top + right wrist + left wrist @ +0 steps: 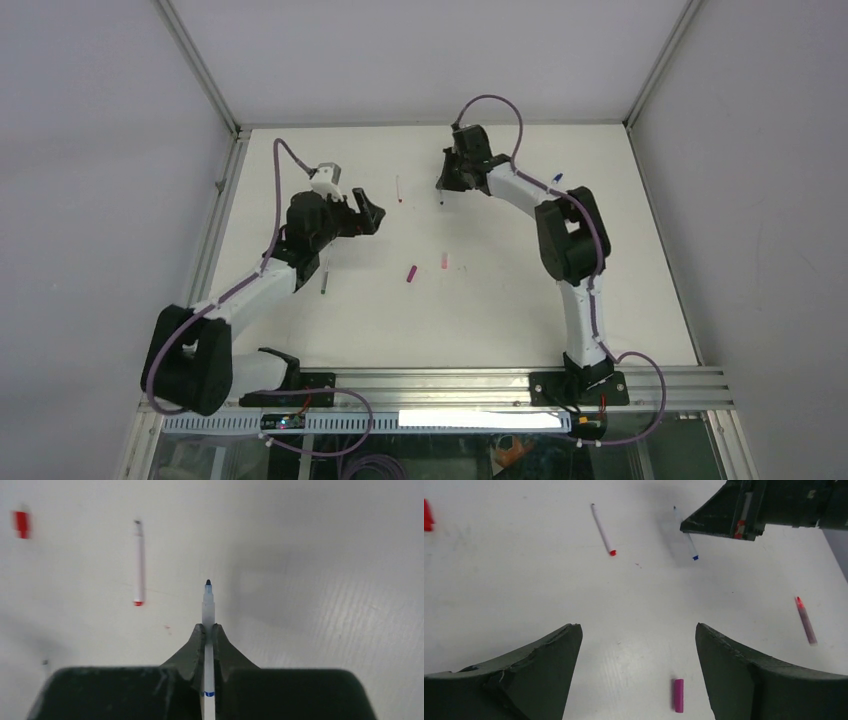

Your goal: Insert the pens into the pen caps

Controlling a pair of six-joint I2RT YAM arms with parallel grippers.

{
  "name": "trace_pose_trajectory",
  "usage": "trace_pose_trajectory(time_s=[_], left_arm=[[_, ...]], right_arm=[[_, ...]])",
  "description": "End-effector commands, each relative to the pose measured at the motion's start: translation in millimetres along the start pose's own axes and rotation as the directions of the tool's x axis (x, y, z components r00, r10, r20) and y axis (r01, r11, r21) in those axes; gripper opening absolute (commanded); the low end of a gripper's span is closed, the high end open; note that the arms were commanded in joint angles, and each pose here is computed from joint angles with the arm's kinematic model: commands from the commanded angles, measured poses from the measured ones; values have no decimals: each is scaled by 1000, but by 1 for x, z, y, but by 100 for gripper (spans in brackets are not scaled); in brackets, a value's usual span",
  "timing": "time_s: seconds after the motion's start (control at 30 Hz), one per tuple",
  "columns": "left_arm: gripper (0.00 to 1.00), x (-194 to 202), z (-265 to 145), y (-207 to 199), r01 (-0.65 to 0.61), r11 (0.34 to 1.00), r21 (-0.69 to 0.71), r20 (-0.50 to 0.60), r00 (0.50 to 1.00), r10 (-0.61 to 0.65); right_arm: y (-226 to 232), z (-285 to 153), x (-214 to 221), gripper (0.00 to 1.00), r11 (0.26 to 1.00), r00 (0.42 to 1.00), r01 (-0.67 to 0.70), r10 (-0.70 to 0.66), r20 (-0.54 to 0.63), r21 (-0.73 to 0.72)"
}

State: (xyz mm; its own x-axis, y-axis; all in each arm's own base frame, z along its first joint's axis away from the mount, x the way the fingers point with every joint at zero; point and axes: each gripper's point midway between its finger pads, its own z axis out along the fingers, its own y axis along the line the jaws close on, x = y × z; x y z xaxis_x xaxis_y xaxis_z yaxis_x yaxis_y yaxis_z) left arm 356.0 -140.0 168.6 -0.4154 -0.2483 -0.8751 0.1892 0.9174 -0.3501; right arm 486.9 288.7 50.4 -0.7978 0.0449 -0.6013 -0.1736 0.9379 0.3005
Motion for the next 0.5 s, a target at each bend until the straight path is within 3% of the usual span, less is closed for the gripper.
trace_pose_trajectory(time_s=[0.0,0.2,0.47], left_arm=[[87,-28,22,-58,31,950,310,155,984,-83],[86,-21,40,-88,65,894,444,161,975,-151],[84,-45,50,-131,48,807,589,207,956,-208]], right_arm=[[76,-98,-102,0,920,943,-28,154,295,-391],[93,-136,-110,0,846,916,-39,243,320,-532],[109,-155,-103,0,780,921,-13,253,296,-626]])
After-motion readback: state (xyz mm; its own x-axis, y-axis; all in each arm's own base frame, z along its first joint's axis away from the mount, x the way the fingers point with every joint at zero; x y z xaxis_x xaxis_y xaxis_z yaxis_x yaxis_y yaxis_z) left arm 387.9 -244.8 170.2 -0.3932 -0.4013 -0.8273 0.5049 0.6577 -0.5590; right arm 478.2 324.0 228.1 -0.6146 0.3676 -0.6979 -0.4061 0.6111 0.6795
